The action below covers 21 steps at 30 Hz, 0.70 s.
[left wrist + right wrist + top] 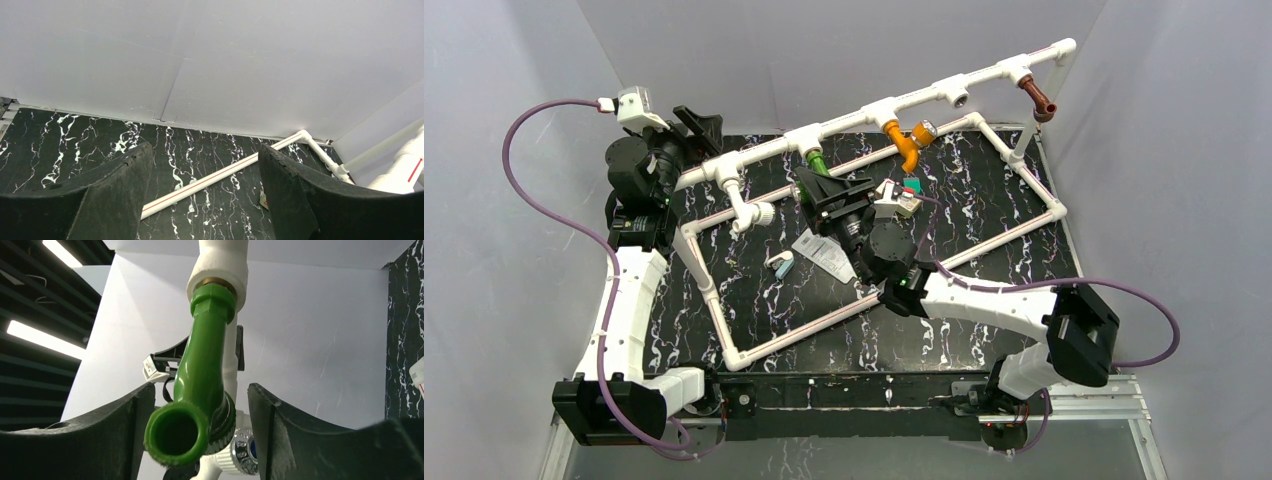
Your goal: Install the water faucets
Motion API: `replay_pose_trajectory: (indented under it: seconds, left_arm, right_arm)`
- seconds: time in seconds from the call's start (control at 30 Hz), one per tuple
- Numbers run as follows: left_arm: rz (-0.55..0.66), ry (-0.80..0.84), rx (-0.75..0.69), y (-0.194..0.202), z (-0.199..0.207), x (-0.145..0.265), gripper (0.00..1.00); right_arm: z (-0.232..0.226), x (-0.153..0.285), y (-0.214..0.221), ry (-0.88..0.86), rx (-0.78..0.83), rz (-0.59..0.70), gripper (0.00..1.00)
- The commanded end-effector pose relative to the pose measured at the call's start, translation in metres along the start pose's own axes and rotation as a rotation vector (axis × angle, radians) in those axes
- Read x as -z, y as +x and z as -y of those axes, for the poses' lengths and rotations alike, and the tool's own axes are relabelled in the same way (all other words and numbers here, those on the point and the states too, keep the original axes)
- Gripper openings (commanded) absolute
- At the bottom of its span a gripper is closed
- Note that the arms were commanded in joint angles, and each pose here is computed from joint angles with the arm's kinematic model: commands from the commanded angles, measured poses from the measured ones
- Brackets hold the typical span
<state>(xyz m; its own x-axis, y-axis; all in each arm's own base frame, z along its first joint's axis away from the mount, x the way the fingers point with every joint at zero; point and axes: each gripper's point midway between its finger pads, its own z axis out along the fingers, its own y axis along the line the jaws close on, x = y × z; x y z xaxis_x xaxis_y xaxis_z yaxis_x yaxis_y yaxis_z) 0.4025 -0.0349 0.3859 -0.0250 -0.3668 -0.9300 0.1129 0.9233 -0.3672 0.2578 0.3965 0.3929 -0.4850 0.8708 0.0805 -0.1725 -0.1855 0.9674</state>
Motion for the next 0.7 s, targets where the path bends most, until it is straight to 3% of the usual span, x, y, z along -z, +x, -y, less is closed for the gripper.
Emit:
replay_pose_trajectory:
  seconds: [0.0,0.17,0.4,0.67]
  left_arm:
    - [-0.473,-0.249,0.050,0.150,-0.075,0.025,0.75]
    - [-0.476,-0.250,0.050,0.151,-0.076,0.025,0.75]
    - [-0.481,-0.252,0.051,0.153,-0.076,0.025,0.75]
    - [-0.486,-0.258,0.051,0.155,-0.078,0.024,0.75]
  right_arm:
    - [-0.021,0.014,0.000,-0.045,0.019,-0.044,0.77]
    - [-0.028,0.027,-0.003,-0.067,0.118,-0.081,0.86]
    - [-0.031,0.055,-0.009,-0.045,0.289,-0.162,0.88]
    - [-0.038,0.089,-0.046,-0.001,0.674,-0.179,0.89]
